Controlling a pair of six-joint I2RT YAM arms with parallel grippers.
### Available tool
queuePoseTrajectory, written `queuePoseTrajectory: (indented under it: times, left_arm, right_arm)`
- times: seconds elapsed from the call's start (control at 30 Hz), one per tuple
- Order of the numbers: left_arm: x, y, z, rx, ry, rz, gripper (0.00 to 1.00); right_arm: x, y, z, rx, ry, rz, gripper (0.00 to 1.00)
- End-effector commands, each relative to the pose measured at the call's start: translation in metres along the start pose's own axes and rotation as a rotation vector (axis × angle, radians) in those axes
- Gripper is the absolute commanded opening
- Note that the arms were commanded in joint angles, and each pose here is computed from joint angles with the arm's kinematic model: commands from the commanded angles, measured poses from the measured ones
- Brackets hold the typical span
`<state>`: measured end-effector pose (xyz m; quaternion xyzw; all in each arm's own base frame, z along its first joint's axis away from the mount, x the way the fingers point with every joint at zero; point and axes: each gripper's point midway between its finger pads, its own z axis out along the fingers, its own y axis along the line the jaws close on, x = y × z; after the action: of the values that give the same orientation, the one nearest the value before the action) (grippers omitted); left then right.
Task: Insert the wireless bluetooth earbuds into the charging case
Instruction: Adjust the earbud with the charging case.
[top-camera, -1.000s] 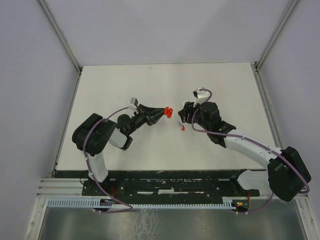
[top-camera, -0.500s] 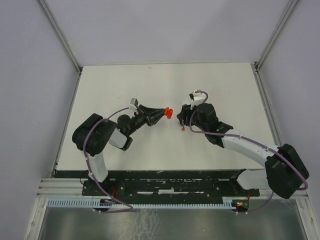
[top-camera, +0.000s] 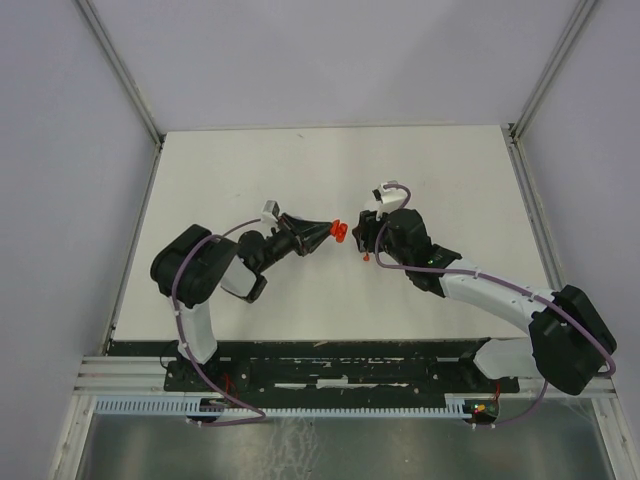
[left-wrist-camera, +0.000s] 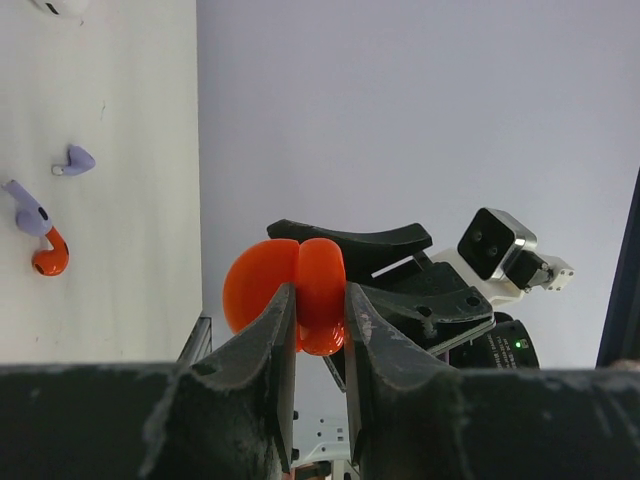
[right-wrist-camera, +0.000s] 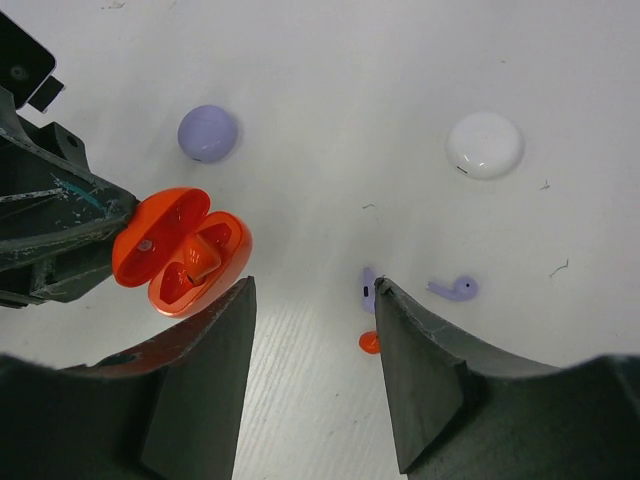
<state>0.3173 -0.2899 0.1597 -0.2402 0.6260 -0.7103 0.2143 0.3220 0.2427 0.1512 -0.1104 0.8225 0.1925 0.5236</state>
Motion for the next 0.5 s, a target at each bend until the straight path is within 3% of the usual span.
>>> queuePoseTrajectory:
  times: [0.0,0.47]
  left_arm:
    - [0.0135,-0.0391,-0.0033,0.173,0.053,0.066,0.03]
    - [0.0192,-0.0343,0.0018,0.167,0.071,0.06,0.03]
  right_arm:
    - [-0.0372,0.0054,-0.0009,0.008,-0.109,-0.004,0.59]
    - [-0.0323,0.0133,0.0073,-0.012,-0.1,-0.019,0.59]
